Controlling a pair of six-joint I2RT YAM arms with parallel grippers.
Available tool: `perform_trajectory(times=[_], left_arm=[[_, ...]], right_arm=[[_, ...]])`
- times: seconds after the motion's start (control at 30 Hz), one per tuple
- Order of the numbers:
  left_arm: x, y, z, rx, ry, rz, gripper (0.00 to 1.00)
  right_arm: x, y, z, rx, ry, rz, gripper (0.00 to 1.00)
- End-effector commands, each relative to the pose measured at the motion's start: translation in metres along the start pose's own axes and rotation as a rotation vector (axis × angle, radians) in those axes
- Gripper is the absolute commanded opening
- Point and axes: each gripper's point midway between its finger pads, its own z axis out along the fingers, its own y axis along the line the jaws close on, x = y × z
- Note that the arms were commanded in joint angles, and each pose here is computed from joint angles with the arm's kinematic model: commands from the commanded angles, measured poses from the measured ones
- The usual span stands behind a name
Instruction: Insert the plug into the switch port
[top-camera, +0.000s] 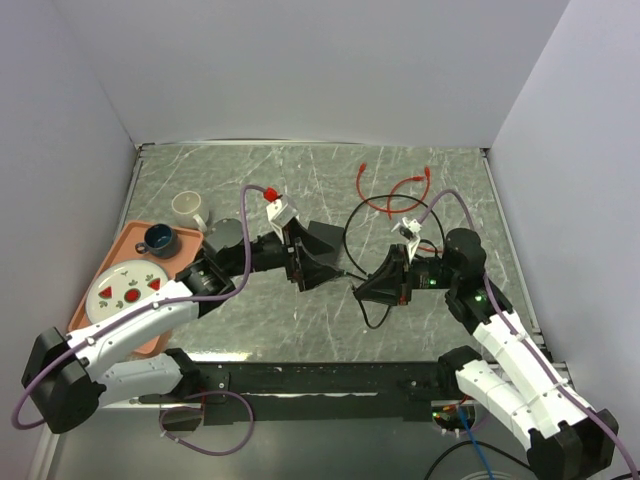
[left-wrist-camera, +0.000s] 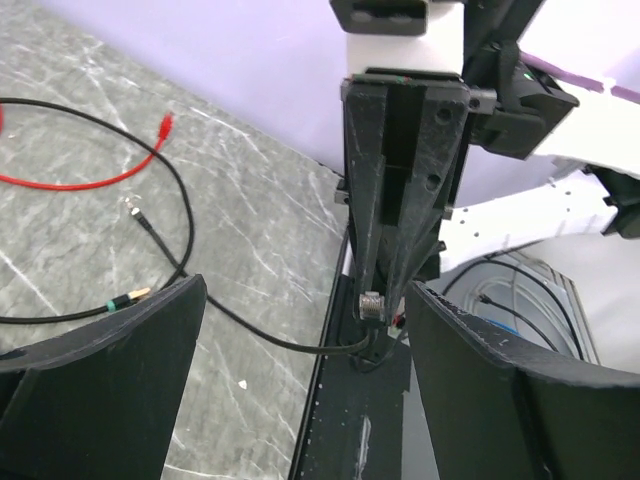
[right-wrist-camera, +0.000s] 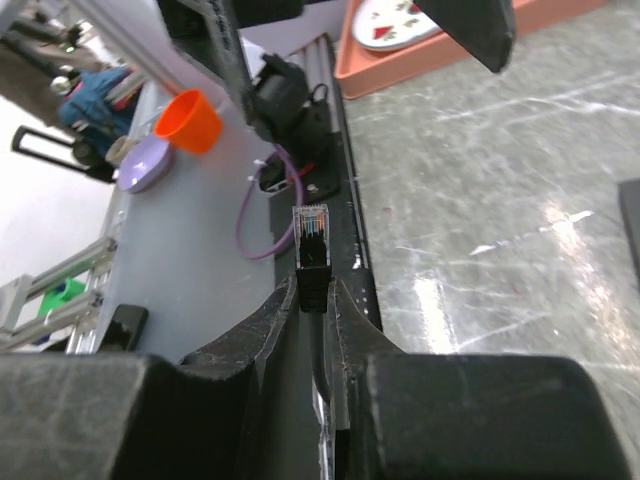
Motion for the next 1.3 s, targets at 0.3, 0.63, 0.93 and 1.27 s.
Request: perform_trajectory(times=[0.3, 0.63, 0.93, 1.27], left_arm=[[0.003, -0.033, 0.000, 0.168, 0.039, 0.037, 0.74], [0.024, -0.028, 0.032, 0.170, 0.145, 0.002, 0.56], [0.023, -0.028, 0.039, 0.189, 0.127, -0.012, 0.17], [0.023, -0.027, 0.031, 0.169, 0.080, -0.001, 0.01]], right_arm=[[-0.020, -0.010, -0.003, 0.120, -0.027, -0.061, 0.00], [-0.020, -0.010, -0.004, 0.134, -0.027, -0.075, 0.00], [-0.017, -0.011, -0.004, 0.132, -0.024, -0.065, 0.00], [-0.014, -0.018, -0.007, 0.192, -0.026, -0.055, 0.22]])
